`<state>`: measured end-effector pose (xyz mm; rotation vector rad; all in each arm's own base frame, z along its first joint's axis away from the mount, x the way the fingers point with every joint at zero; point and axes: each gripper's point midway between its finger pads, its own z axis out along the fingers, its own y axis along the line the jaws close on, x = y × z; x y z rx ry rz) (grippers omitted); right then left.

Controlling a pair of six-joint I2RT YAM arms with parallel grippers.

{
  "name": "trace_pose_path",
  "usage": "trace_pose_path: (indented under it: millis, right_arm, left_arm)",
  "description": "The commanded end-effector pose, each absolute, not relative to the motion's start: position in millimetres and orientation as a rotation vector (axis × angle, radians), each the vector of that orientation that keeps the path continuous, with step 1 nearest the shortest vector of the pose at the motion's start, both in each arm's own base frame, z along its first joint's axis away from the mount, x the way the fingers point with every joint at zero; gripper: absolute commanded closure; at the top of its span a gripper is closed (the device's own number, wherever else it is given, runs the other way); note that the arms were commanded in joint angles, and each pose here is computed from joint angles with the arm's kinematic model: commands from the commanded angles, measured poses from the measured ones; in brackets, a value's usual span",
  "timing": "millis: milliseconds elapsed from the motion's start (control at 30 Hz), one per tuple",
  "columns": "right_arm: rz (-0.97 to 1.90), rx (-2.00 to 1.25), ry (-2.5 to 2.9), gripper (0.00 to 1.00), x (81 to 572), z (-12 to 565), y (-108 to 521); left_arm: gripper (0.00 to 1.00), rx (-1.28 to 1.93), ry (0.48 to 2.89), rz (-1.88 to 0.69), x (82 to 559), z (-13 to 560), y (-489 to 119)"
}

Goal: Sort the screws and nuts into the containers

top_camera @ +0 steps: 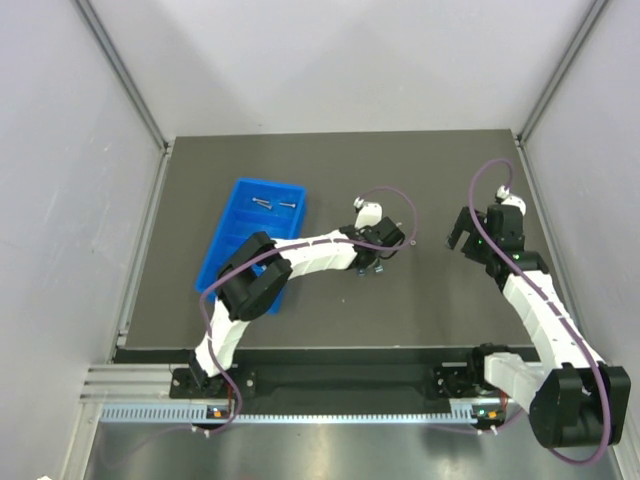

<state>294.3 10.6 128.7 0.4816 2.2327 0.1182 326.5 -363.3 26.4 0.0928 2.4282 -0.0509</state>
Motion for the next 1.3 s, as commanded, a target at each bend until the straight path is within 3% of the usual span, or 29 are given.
trace_pose_path:
  millis: [0,300,600,833,1033,1267]
  right_arm:
    - [0.106,0.471,2.214,0.0,296,133,8]
    - [0.106,0.473,2.215,0.0,296,133,8]
    - [0.123,0.478,2.213,0.0,296,134,10]
    - [0.132,0.483,2.216,0.0,297,135,12]
    - [0.127,0.483,2.217,0.0,299,136,11]
    - [0.131,0.482,2.238,0.0,300,131,12]
  left_arm:
    - [0.57,0.049,2.415,-0.024,333,26,-362]
    - [0.86,0.041,2.395,0.004,332,28,-352]
    - [0.85,-0.071,2.232,-0.1,365,129,-311]
    - [0.85,-0.366,2.094,-0.035,403,192,-192]
    - [0.84,-0.521,2.085,0.095,403,174,-116]
    - [0.83,-0.622,2.146,0.155,406,126,-77]
